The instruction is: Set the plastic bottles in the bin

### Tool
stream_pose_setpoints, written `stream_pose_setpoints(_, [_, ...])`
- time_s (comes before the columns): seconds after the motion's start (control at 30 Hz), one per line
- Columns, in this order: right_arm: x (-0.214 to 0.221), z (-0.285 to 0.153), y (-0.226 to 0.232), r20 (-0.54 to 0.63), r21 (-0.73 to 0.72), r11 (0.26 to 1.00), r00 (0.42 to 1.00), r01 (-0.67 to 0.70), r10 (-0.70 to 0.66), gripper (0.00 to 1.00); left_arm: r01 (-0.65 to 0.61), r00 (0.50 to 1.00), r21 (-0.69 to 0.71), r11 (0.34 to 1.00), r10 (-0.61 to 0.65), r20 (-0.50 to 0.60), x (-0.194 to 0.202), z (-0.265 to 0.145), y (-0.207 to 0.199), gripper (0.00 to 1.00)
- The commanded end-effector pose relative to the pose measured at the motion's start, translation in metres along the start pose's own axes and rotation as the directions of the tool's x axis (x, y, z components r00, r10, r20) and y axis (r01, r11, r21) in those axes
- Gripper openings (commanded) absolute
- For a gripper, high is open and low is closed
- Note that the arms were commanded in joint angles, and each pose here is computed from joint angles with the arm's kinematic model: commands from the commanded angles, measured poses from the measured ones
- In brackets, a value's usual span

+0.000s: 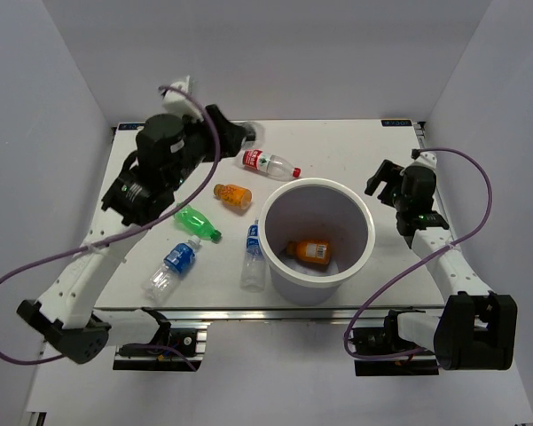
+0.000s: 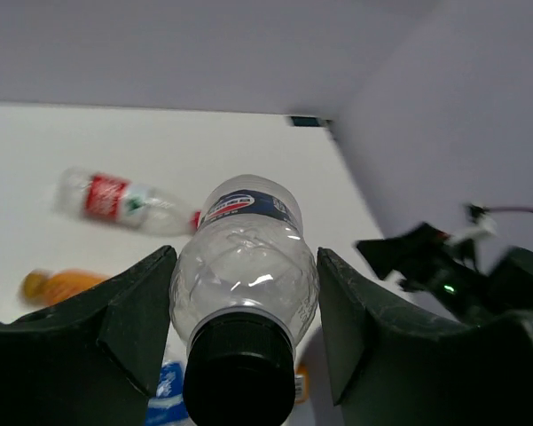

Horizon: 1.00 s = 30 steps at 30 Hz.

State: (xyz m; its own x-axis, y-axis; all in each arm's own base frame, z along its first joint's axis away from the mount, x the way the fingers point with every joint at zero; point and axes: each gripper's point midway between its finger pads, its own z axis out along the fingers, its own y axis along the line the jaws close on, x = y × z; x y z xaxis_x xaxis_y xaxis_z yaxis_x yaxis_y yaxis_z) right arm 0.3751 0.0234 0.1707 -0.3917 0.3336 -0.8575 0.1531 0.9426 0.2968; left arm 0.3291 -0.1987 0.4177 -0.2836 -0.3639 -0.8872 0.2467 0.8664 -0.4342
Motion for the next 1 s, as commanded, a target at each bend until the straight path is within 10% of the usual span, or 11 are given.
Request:
stream_pose_setpoints(0.0, [-0.037, -0.01, 0.006, 0.093, -0.009, 0.999, 0.995, 0.037, -0.036, 0.89, -0.081, 0.98, 0.442, 0.893, 0.151, -0.126, 0.02, 0.007, -0.091, 0.36])
stream_pose_setpoints(0.5, [-0.053, -0.022, 0.016, 0.114, -0.044, 0.994, 0.989, 0.095, -0.09, 0.89, -0.077, 0.898, 0.751, 0.656, 0.373, -0.234, 0.096, -0.037, -0.193, 0.37])
stream_pose_setpoints(0.73, [-0.041, -0.017, 0.023, 0.047, -0.095, 0.99, 0.994, 0.106, -0.102, 0.89, -0.011, 0.884, 0.756, 0.654, 0.36, -0.298, 0.118, -0.048, -0.192, 0.38])
stream_pose_setpoints(0.97, [-0.036, -0.014, 0.03, 0.036, -0.149, 0.981, 0.992, 0.126, -0.122, 0.89, 0.001, 0.913, 0.702, 0.712, 0.286, -0.292, 0.128, -0.054, -0.167, 0.68])
